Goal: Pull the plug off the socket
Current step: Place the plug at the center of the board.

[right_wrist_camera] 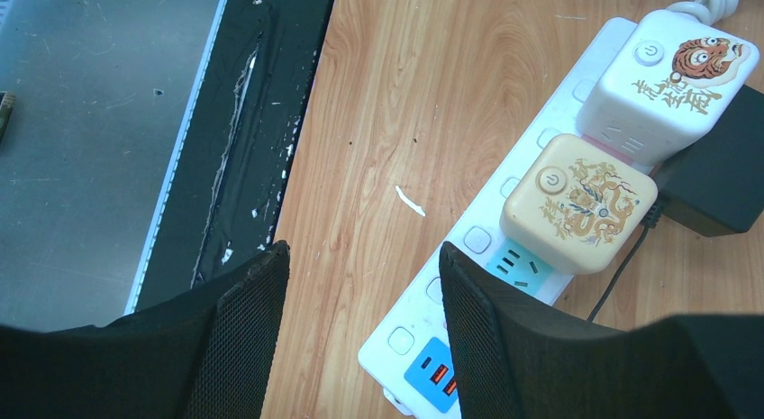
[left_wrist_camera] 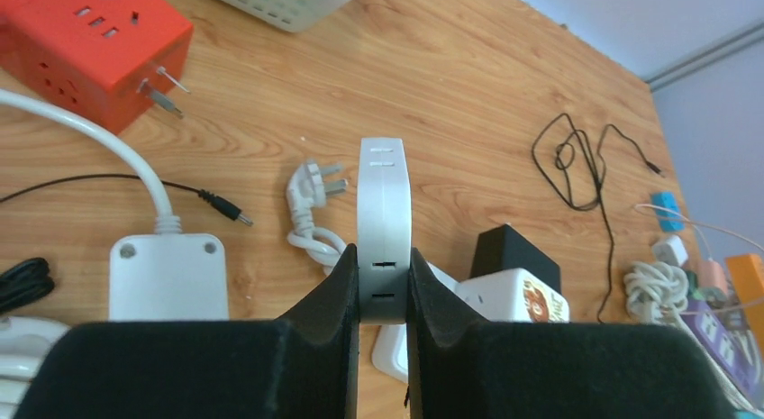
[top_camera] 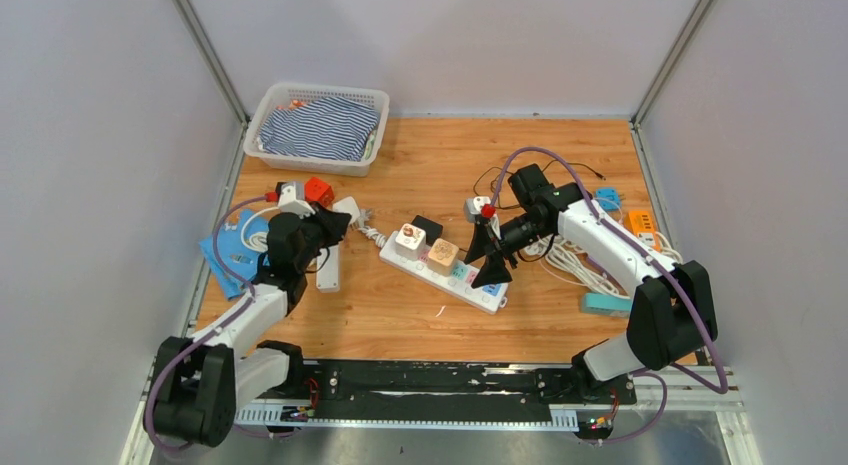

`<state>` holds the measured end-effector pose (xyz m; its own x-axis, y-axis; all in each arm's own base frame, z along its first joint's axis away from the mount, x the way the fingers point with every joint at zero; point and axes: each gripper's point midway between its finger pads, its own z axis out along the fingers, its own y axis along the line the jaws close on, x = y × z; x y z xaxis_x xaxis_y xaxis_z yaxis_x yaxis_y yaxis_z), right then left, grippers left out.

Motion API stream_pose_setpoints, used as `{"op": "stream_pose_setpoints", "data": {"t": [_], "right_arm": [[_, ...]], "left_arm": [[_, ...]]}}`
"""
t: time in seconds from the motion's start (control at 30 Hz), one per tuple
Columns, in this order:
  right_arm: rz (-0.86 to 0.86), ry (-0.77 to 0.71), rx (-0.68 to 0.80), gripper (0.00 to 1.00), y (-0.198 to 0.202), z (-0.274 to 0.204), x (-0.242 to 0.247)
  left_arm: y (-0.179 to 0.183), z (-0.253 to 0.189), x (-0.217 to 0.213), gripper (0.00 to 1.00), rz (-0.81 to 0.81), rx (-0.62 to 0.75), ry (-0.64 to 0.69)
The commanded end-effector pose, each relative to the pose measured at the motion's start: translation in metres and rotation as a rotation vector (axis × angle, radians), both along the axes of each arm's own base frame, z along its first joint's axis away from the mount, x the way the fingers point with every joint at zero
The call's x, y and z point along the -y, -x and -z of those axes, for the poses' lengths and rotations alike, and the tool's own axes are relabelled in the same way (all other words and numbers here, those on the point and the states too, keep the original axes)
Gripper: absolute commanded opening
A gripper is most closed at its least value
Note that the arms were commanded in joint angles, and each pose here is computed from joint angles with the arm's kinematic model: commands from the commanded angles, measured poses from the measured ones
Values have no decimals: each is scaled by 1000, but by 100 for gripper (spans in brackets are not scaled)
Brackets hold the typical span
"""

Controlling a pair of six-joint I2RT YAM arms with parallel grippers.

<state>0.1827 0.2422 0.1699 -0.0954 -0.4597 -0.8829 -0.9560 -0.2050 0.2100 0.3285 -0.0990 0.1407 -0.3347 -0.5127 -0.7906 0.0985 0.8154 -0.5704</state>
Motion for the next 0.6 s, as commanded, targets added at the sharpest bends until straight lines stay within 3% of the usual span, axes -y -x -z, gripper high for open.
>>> {"op": "stream_pose_setpoints", "data": {"t": [0.0, 0.43, 0.57], "right_arm": [[9, 0, 9, 64, -4, -1, 2], [10, 12, 2, 64, -5, 4, 3], [10, 15, 2, 64, -5, 5, 3]], "left_arm": [[-23, 4, -15, 8, -60, -22, -56], [-61, 51, -35, 17, -132, -165, -140], [-68, 61, -37, 25, -139, -197, -142]]}}
